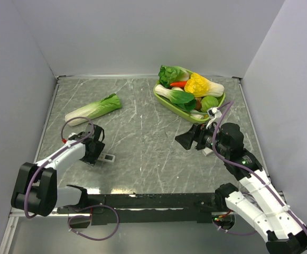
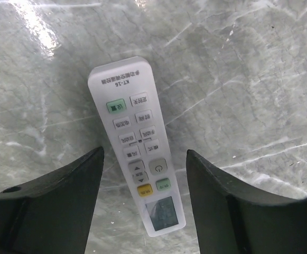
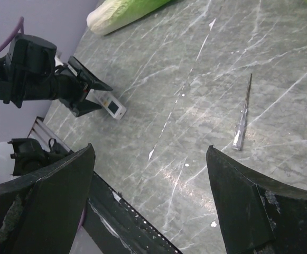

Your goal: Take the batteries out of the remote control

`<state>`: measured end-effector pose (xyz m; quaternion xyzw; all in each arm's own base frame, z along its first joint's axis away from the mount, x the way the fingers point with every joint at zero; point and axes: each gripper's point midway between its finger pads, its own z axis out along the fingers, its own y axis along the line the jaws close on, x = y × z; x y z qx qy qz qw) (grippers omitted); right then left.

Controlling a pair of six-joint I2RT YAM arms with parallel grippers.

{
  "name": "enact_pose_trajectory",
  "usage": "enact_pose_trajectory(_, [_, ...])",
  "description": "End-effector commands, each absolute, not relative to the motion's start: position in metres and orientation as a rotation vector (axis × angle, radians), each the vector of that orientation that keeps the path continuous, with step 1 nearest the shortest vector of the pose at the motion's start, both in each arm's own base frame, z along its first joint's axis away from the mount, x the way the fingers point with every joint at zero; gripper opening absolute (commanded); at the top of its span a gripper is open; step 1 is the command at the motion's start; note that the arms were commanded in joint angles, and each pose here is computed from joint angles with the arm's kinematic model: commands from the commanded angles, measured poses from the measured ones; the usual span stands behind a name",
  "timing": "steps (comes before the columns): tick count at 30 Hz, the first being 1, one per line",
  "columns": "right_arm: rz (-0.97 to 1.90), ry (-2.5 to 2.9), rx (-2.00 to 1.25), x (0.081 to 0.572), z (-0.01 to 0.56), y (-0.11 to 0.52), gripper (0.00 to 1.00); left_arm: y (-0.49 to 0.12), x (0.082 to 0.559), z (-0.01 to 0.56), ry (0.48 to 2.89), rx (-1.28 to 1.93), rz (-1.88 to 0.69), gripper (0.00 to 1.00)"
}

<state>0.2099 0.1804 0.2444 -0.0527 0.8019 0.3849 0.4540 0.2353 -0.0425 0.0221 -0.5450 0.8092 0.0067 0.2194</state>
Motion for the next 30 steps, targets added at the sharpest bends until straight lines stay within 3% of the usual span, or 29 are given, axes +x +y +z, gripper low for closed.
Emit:
enact_pose_trajectory(1, [0.997, 1.925, -0.149, 0.208, 0.258, 0.186, 0.93, -0.05, 0.233, 0.016, 2.26, -1.522, -0.013, 0.67])
enact_pose_trajectory(4, [1.006, 1.923, -0.15, 0.207, 0.259, 0.187, 0.93, -0.05, 0.23, 0.014, 2.27, -1.524, 0.007, 0.59])
enact_pose_trajectory(8, [1.033, 1.913, -0.187, 0.202, 0.261, 0.19, 0.93, -0.053, 0.232, 0.016, 2.274, -1.507, -0.023, 0.41])
enact_pose_trajectory(15, [1.125, 1.882, -0.242, 0.195, 0.263, 0.202, 0.93, -0.081, 0.252, 0.043, 2.286, -1.328, -0.309, 0.01])
enact_pose_trajectory(20, [1.318, 1.824, -0.362, 0.182, 0.262, 0.225, 0.93, -0.138, 0.288, 0.121, 2.1, -0.838, -0.858, 0.01])
enact_pose_trajectory(23, [1.365, 1.809, -0.383, 0.181, 0.26, 0.238, 0.94, -0.178, 0.267, 0.199, 1.849, -0.46, -1.239, 0.02])
enact_pose_trajectory(30, [1.532, 1.815, -0.539, 0.16, 0.252, 0.3, 0.95, -0.217, 0.217, 0.272, 1.57, -0.028, -1.512, 0.01])
